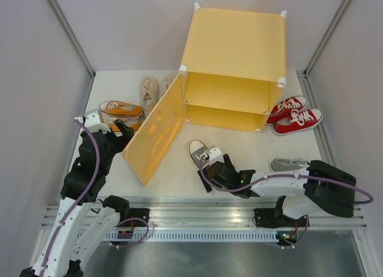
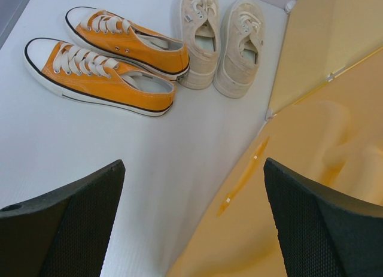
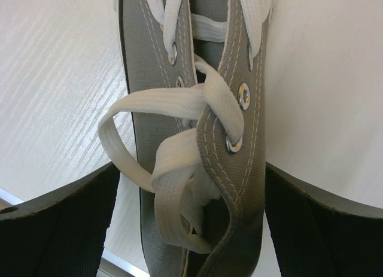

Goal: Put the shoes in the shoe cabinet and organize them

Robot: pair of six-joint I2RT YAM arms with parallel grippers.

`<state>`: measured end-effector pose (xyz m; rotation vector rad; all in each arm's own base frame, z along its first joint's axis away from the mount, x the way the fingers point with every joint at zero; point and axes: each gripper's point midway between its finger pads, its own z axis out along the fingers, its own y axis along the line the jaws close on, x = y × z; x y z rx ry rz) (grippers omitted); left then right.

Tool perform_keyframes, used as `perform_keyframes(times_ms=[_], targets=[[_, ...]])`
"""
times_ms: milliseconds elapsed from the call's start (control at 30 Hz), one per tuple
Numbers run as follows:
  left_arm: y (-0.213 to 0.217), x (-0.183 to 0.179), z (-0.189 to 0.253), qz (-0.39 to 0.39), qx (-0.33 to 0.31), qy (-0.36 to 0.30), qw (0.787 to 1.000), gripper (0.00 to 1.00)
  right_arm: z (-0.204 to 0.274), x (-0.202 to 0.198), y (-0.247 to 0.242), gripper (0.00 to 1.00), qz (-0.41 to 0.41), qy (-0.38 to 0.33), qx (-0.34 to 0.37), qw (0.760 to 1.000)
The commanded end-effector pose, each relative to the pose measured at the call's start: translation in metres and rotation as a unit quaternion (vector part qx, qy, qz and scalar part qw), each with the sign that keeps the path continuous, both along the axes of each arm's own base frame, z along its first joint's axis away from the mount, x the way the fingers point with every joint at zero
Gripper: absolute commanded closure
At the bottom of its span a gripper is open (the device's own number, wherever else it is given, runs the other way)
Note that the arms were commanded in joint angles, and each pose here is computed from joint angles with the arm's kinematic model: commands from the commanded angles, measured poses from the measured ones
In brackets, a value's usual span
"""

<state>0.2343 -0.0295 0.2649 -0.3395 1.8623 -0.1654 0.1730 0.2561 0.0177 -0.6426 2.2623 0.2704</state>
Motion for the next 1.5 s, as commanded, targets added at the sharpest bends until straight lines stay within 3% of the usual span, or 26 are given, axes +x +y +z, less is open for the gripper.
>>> perform_keyframes(times_ms=[0,133,267,333,367,500,533,567,767,1100,1233,1467], targets=[[-0.004,0.005,0.006,-0.015,0.008,-0.013,1.000,0.01,0.004,0.004,0.003,0.02,-0.018,-0.020,0.033,0.999],[-0.005,0.004,0.005,-0.016,0.008,-0.013,1.000,0.01,-0.006,0.000,-0.002,0.04,-0.035,-0.020,0.027,0.999],[-0.005,0.005,0.005,-0.017,0.008,-0.012,1.000,0.01,-0.008,-0.001,-0.003,0.17,-0.039,-0.021,0.031,0.999],[-0.005,0.005,0.005,-0.016,0.008,-0.012,1.000,0.01,-0.006,-0.002,-0.001,0.27,-0.038,-0.022,0.034,0.998],[-0.005,0.005,0.006,-0.016,0.008,-0.013,1.000,0.01,-0.006,-0.002,-0.001,0.40,-0.038,-0.020,0.033,0.999],[-0.005,0.005,0.005,-0.017,0.008,-0.012,1.000,0.01,-0.003,-0.001,0.005,0.52,-0.033,-0.018,0.034,0.999],[-0.005,0.005,0.005,-0.016,0.009,-0.012,1.000,0.01,-0.004,-0.002,0.005,0.58,-0.032,-0.017,0.032,0.999],[-0.005,0.005,0.005,-0.016,0.009,-0.012,1.000,0.01,-0.005,-0.001,0.006,0.72,-0.032,-0.016,0.030,0.999],[-0.005,0.005,0.005,-0.017,0.008,-0.012,1.000,0.01,0.018,0.002,0.015,0.99,-0.043,-0.019,0.055,0.997],[-0.006,0.004,0.007,-0.019,0.006,-0.015,1.000,0.01,0.108,0.012,0.025,0.99,-0.063,-0.068,0.182,0.979],[-0.005,0.004,0.006,-0.018,0.006,-0.015,1.000,0.01,0.124,0.020,0.018,0.99,-0.087,-0.090,0.185,0.975],[-0.006,0.004,0.007,-0.020,0.005,-0.015,1.000,0.01,0.198,0.063,0.014,0.99,-0.154,-0.173,0.209,0.950]])
